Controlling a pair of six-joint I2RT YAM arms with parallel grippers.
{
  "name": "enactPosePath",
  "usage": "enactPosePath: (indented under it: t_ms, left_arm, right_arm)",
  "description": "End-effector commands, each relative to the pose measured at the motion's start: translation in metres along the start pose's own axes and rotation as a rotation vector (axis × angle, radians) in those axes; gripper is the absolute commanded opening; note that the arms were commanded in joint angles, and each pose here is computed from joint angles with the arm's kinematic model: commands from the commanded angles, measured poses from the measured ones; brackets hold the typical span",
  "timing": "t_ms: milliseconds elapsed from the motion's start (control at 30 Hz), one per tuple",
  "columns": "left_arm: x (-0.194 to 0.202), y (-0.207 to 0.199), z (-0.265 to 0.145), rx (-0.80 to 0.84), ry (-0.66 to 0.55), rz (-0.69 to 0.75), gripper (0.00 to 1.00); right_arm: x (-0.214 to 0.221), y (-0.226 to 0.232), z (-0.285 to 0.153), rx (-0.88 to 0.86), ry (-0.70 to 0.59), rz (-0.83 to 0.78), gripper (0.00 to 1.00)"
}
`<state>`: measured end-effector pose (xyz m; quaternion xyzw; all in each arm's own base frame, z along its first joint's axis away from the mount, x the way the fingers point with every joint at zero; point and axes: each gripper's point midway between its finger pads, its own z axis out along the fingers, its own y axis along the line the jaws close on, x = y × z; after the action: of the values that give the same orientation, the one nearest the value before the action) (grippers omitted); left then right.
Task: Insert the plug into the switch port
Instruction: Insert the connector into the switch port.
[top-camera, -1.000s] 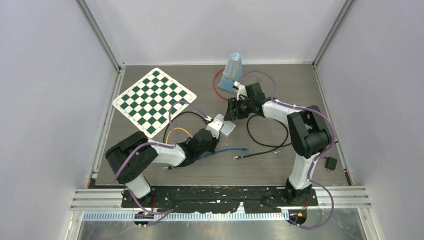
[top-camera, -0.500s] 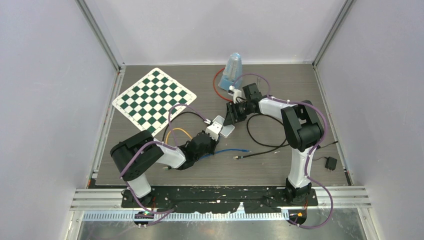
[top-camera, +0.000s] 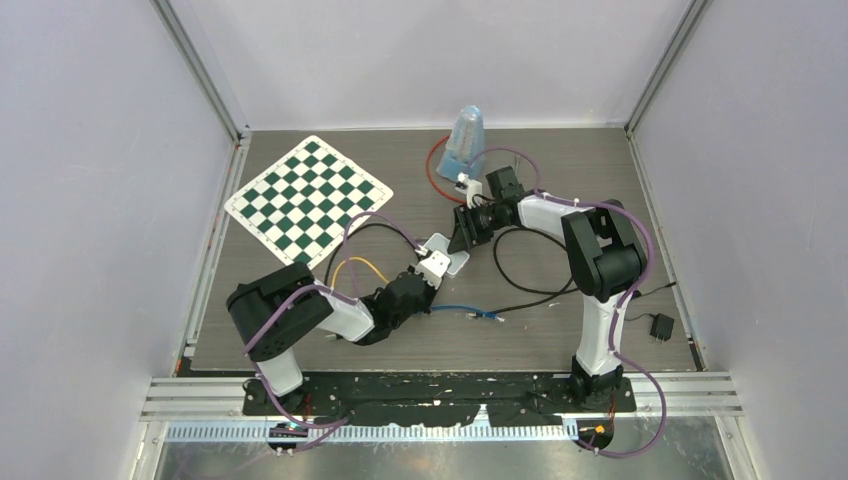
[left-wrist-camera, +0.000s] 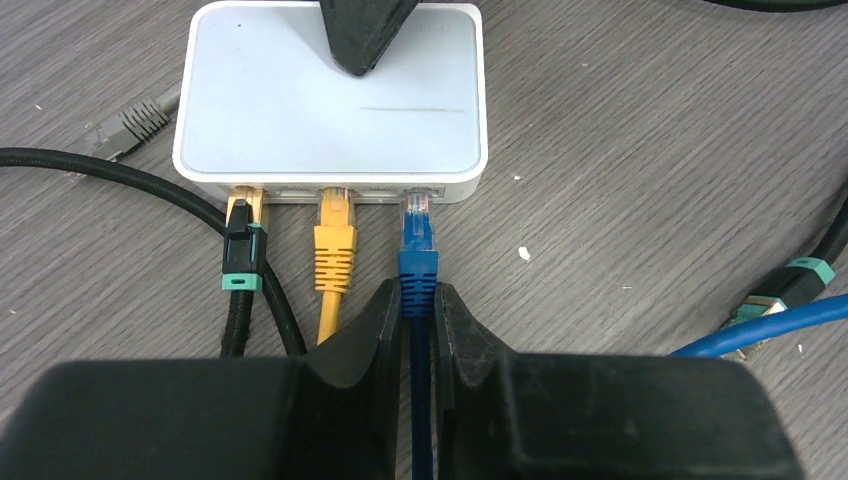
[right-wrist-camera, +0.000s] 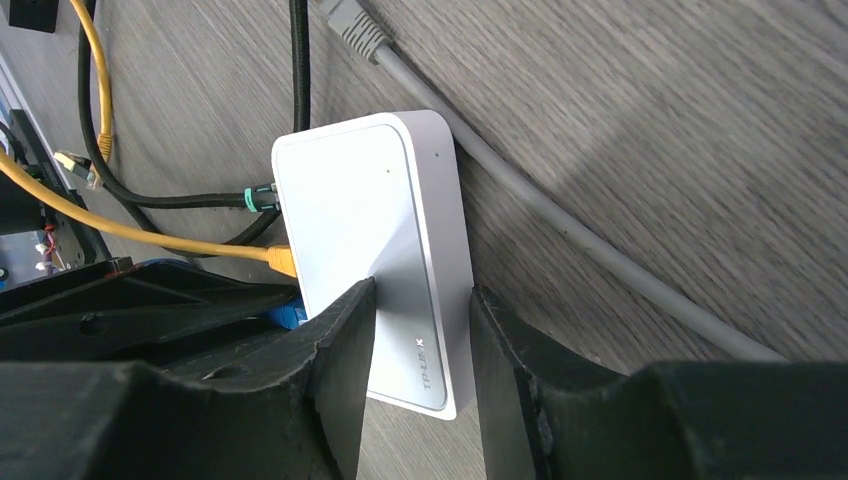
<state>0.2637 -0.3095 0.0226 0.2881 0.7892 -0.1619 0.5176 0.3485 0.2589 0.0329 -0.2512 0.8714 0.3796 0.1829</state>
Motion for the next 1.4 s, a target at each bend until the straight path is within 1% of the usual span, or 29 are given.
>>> enactPosePath:
  t_ms: [0,333,567,800,1167,1367]
  left_arm:
    - [-0.012,0.003,-0.005,-0.016,-0.058,0.022,0.00]
    - [-0.016,0.007,-0.003,-0.044,-0.076,0.027,0.00]
    - [-0.022,0.000,-0.004,-0.012,-0.102,0.019,0.00]
    - [-0.025,-0.006,-0.004,0.005,-0.108,-0.034,0.00]
    - [-0.028,-0.017,-0.006,0.052,-0.111,-0.120,0.00]
    - [-0.027,-0.011,-0.005,0.011,-0.091,-0.145,0.00]
  right_arm:
    - [0.000,0.017,0.000,-0.072,0.021,-0.021,0.47]
    - [0.006,0.019,0.001,-0.086,0.047,-0.029,0.47]
    - [0.008,0.018,0.002,-0.074,0.056,-0.002,0.47]
    - [0.009,0.021,0.000,-0.073,0.034,0.015,0.47]
    - [0.014,0.021,0.004,-0.064,-0.004,0.112,0.44]
    - [0.018,0.021,0.000,-0.052,-0.027,0.130,0.45]
